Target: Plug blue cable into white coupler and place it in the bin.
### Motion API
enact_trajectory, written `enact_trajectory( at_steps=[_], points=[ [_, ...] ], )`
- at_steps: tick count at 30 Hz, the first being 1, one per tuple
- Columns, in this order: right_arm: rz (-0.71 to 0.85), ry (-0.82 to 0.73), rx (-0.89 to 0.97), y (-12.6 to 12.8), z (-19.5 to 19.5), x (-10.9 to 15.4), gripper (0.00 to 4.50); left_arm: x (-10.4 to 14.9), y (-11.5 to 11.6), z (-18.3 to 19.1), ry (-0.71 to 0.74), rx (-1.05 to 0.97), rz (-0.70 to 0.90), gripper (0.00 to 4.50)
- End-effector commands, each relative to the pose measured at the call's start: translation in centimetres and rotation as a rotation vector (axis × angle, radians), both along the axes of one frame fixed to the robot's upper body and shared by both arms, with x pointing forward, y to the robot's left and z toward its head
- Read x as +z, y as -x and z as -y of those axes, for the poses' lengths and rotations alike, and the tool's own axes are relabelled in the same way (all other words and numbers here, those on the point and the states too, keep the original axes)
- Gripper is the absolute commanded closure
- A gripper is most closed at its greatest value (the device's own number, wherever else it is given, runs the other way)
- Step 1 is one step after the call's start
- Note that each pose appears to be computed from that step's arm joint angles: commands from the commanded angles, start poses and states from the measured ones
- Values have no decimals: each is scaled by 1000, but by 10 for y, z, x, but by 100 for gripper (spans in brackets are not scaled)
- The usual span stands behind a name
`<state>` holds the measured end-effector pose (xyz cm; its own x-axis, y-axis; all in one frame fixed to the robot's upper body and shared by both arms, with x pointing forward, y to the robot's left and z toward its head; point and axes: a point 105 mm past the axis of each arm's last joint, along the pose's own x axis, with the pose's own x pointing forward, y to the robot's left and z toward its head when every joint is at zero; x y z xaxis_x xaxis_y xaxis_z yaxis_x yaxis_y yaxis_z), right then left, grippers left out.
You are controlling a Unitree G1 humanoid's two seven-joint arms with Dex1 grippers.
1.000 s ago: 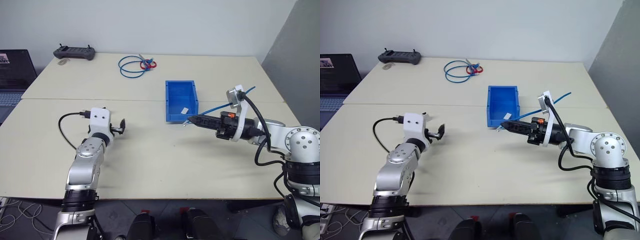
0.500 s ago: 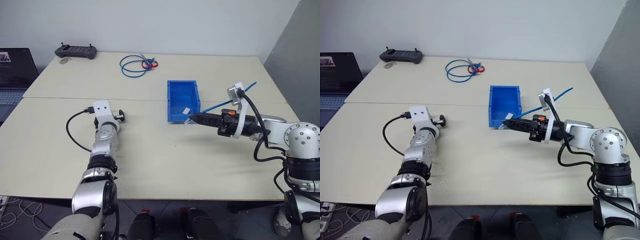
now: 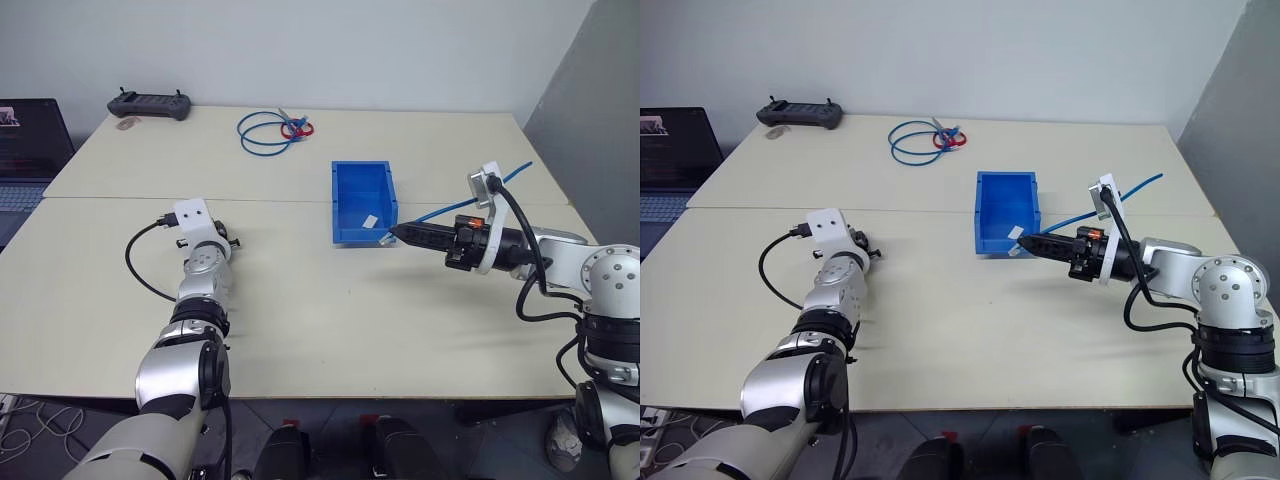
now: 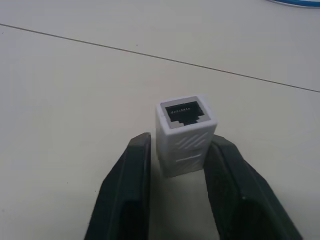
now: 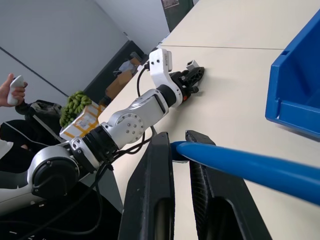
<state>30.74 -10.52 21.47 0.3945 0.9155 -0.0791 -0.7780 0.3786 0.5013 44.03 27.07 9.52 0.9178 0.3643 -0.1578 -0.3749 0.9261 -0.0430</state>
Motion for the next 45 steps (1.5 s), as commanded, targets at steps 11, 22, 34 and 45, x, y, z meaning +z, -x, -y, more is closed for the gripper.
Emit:
enact_trajectory(
  at_steps=[11, 22, 34, 45],
  points=[
    [248, 195, 110, 7, -14, 7, 435, -6, 107, 129, -359, -1481, -75, 370],
    [476, 443, 426, 33, -56, -50, 435, -36, 132, 199, -370, -1902, -86, 370],
    [468, 474, 367, 6, -52, -71, 435, -34, 127, 204, -352, -1955, -71, 370],
    [476, 521, 402, 3, -49, -77, 435, -35, 128, 200, -338, -1937, -81, 370]
  ],
)
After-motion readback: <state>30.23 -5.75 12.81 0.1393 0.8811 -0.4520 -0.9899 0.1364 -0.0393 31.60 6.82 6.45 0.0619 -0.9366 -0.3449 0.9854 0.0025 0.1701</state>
